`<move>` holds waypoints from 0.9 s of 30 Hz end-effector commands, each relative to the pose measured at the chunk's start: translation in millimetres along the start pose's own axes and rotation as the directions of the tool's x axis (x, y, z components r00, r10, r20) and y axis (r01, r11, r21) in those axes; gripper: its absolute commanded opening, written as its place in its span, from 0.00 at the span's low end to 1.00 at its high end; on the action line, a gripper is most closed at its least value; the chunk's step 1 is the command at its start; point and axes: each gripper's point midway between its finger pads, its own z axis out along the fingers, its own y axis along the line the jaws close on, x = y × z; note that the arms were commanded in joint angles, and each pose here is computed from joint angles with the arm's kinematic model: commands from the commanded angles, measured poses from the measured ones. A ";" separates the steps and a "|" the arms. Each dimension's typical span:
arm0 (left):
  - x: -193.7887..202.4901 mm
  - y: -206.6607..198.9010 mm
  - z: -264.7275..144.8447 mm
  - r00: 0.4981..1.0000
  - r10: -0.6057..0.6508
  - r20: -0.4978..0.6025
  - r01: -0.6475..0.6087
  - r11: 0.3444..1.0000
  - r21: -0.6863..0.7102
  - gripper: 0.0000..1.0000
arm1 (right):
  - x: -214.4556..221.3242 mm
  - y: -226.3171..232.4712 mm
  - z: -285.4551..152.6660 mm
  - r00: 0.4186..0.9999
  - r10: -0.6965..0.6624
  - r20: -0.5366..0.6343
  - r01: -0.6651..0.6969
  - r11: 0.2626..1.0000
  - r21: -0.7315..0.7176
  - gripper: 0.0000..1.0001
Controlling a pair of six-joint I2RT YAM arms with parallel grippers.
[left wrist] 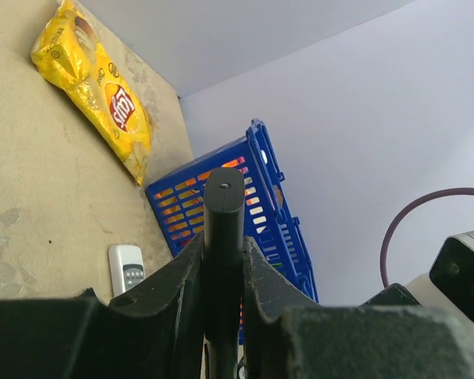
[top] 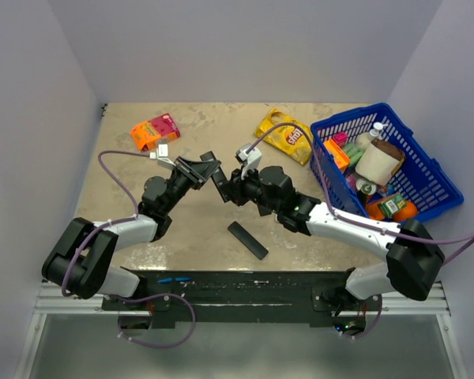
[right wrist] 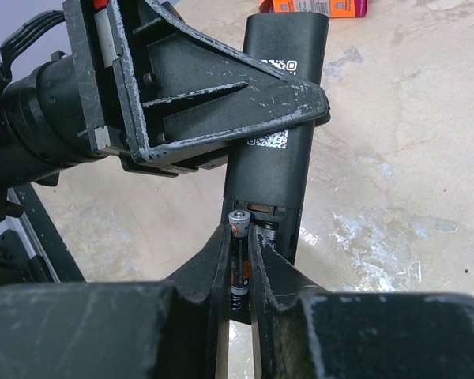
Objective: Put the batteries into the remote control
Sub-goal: Load the battery into the remote control.
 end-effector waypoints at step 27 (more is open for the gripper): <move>-20.3 -41.0 6.0 0.998 -0.010 0.064 0.001 0.990 0.138 0.00 | -8.2 -13.3 -3.6 0.999 0.051 0.016 -0.053 0.994 0.100 0.20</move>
